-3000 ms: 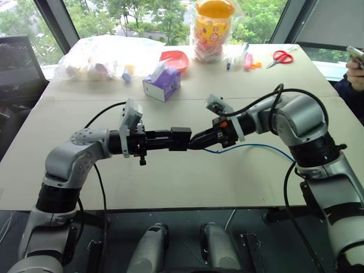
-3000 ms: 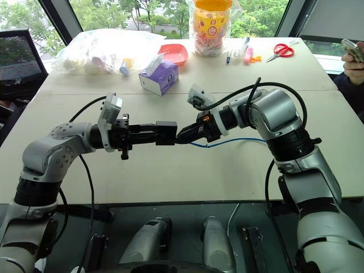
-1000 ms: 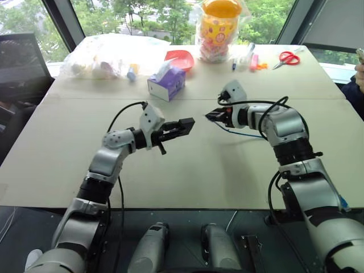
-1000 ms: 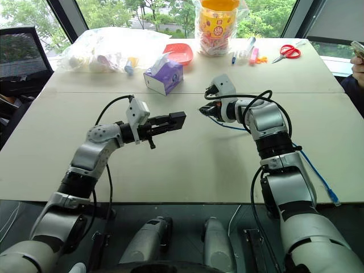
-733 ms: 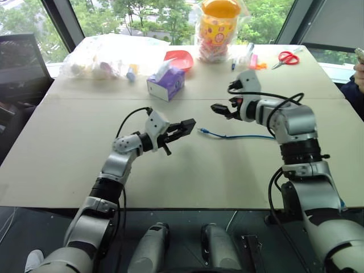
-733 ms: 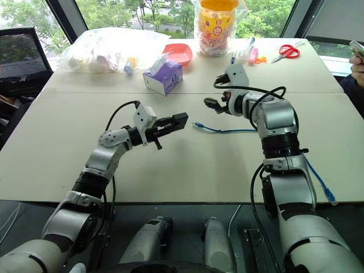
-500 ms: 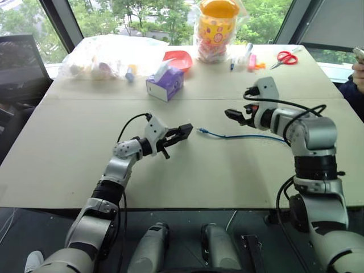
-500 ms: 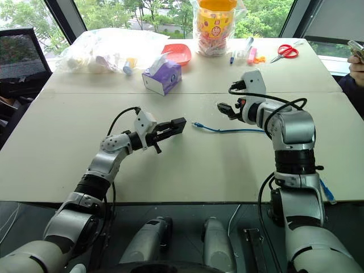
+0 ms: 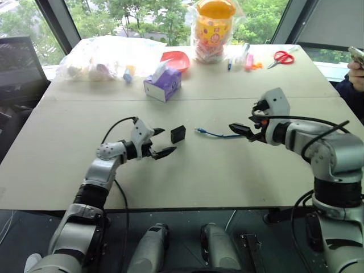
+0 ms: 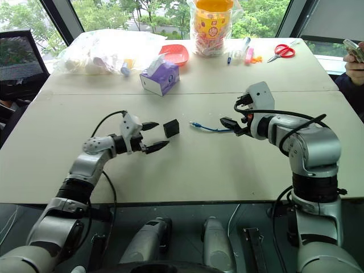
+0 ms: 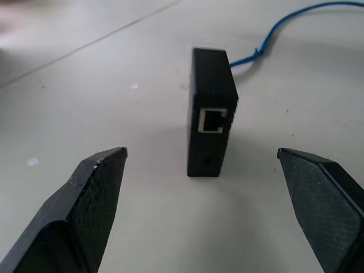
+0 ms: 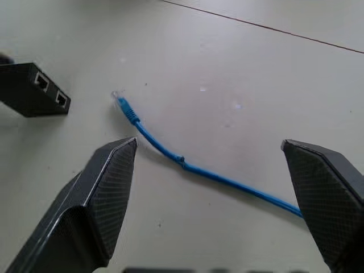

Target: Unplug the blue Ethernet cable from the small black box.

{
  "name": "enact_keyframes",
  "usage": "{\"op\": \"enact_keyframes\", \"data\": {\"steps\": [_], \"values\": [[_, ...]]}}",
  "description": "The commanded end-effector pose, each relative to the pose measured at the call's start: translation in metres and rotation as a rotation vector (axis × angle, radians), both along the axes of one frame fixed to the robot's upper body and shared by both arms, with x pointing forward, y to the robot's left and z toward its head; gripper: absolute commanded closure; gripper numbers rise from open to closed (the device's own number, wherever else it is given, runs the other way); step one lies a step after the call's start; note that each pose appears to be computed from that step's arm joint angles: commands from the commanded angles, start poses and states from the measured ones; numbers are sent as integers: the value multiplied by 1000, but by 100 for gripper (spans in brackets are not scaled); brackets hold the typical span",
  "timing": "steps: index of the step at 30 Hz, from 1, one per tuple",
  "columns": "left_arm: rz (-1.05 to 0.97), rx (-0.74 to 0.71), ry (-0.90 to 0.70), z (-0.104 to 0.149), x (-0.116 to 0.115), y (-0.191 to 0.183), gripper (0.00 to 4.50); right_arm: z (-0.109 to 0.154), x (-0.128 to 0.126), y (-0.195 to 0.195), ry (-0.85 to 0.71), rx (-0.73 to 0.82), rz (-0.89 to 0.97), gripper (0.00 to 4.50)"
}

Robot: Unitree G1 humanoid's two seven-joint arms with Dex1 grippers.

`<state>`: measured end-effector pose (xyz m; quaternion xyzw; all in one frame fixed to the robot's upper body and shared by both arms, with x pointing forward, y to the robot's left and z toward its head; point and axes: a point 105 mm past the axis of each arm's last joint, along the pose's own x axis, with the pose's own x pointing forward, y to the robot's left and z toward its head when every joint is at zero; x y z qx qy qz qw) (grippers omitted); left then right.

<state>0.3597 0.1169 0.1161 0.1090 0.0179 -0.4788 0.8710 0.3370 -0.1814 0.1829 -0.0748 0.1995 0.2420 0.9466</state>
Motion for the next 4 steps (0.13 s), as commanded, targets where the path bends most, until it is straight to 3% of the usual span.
{"op": "enact_keyframes", "data": {"steps": [1, 4], "values": [[-48, -29, -31, 30, -11, 3, 3, 9, -29, 17, 1, -11, 186, 29], [-63, -33, -19, 44, -18, 8, 3, 11, -44, 22, 8, -9, 258, 29]]}}
